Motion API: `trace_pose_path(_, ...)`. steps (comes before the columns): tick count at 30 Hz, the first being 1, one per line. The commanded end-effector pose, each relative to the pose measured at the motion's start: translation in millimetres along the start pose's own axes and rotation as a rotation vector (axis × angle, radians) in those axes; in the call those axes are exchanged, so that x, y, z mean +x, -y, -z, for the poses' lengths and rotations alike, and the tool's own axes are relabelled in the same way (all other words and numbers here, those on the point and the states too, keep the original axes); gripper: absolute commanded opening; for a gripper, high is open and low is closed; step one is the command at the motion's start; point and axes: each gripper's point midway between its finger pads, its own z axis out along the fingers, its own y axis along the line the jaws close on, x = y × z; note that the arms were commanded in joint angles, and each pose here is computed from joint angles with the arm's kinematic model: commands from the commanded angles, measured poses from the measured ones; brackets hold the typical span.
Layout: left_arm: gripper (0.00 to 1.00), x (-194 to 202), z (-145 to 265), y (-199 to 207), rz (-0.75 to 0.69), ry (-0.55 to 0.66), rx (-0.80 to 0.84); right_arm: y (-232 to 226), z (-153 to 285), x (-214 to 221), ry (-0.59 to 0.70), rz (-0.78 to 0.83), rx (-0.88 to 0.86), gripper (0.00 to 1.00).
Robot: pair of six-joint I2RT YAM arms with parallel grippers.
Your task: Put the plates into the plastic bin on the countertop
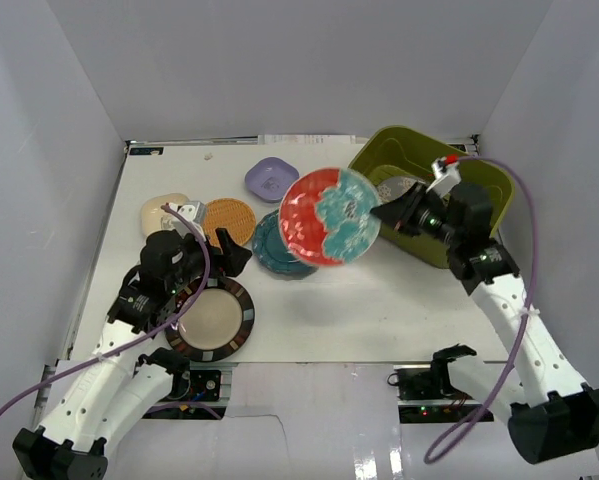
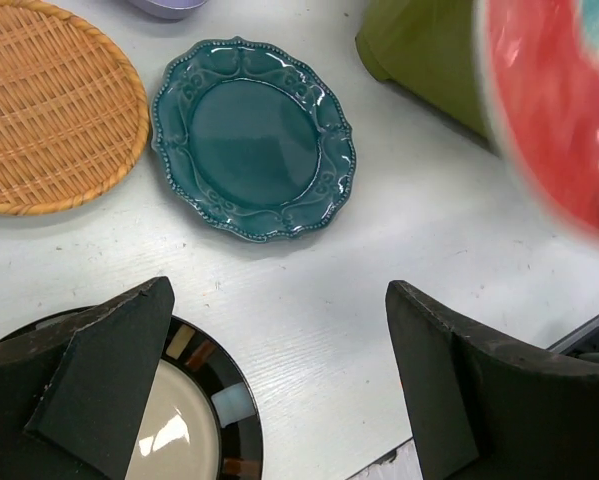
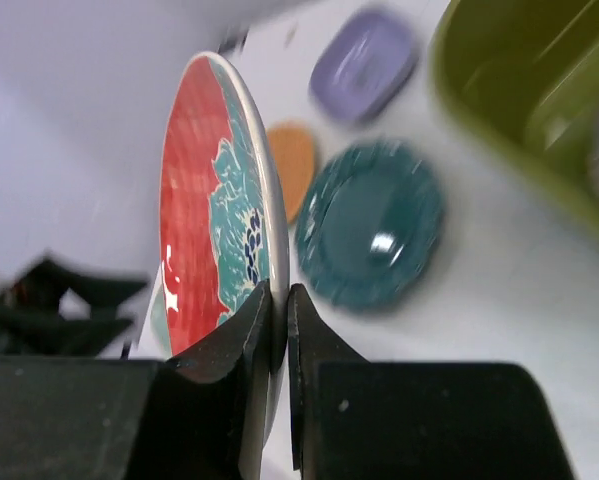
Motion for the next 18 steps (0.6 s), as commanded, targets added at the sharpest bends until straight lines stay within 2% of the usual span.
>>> trace_pose_path(1,0.98,-0.9,5.3,-1.6,-0.006,0.017,-0.007,-5.2,15.5,-112.5,0.308,0.058,0.012,0.08)
trace_pose_path(4,0.98,-0.7,5.8,-0.4,-0.006,0.017,0.000,29.7,27.8,-167.4,0.414,0.017,0.113,0.08)
trace_pose_path(8,0.98,3.1,2.1,1.6,-0.003,-0.008,0.014,67.3,33.4,-198.9,0.469,-0.028,0.203,0.08)
trace_pose_path(18,0.98,19.9,-13.2,0.2,0.036,-0.102,0.017,155.3,28.4,-194.3,0.467,-0.094,0.412,0.08)
